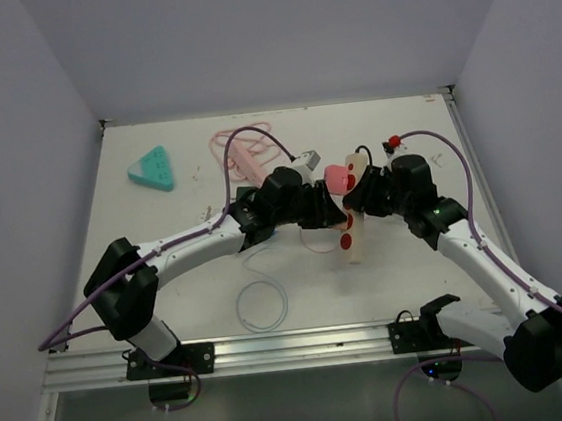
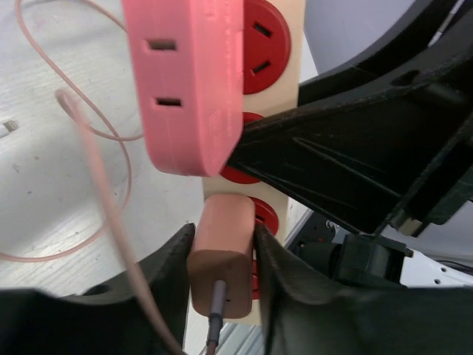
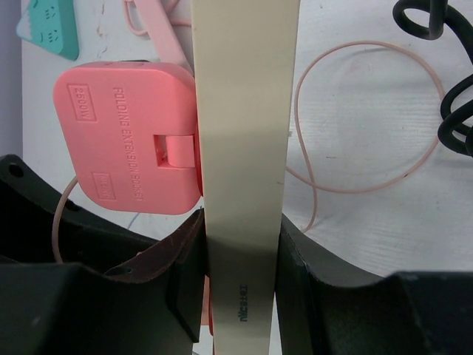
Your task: Pull the plug off the socket
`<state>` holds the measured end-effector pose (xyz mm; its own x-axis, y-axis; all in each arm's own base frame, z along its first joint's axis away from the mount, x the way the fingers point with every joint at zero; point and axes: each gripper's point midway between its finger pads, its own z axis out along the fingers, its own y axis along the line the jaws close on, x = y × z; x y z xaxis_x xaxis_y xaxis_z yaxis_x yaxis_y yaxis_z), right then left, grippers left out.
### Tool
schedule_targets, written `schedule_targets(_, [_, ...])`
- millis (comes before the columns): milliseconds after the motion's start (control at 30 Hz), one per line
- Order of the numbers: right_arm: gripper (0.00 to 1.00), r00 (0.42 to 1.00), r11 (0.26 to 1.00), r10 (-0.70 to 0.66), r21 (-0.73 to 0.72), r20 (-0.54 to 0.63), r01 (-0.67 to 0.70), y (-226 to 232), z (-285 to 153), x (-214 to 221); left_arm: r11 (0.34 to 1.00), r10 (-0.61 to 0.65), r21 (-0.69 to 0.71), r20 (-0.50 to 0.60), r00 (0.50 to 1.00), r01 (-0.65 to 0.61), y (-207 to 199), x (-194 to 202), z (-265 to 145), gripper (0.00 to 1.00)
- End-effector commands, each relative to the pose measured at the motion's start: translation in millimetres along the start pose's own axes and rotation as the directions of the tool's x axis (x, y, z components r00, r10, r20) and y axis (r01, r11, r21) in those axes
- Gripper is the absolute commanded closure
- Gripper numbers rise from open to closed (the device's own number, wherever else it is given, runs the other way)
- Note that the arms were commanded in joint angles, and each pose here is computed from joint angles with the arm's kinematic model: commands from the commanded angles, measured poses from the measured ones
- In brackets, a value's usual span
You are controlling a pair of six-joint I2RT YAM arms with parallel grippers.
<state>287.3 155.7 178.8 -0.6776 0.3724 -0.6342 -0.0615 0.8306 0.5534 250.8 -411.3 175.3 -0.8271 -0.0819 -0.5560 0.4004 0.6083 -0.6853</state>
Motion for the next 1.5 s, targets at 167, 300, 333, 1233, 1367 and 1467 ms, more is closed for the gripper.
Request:
schedule_targets(167, [1.00, 0.984, 0.998, -0.046, -0.039, 0.171, 0.053, 20.3, -12.7, -43.9, 0.995, 0.062, 0.068, 0.089, 0.994, -0.068, -26.2, -26.7, -10.5, 1.00])
schedule_targets(300, [1.00, 0.984, 0.995, -0.090, 0.059, 0.157, 0.081, -3.9, -11.0, -34.1, 0.995, 0.064, 0.072, 0.112, 0.992, -0.073, -25.2, -33.3, -21.2, 1.00])
schedule_targets(333, [1.00, 0.982, 0.992, -0.098, 0.094, 0.164, 0.083, -11.6, -11.3, -34.0, 0.995, 0.060, 0.071, 0.112, 0.992, -0.068, -23.6, -33.2, -23.9, 1.00])
schedule_targets(1233, [1.00, 0.976, 0.855, -0.217, 0.481, -0.009, 0.194, -108.1, 16.9, -6.1, 0.978, 0.090, -0.201, 0.178, 0.980, -0.053, 34.1, -104.7, -164.0, 1.00])
schedule_targets(1367, [1.00, 0.975, 0.909, -0.217, 0.372, 0.039, 0.188, -79.5, 17.6, -19.6, 0.966, 0.089, -0.258, 0.210, 0.974, -0.033, 67.0, -114.3, -173.5, 1.00])
schedule_targets(1467, [1.00, 0.975, 0.935, -0.214, 0.302, 0.061, 0.186, -59.9, 16.1, -28.2, 0.965, 0.066, -0.263, 0.221, 0.973, -0.005, 87.6, -112.2, -168.8, 1.00])
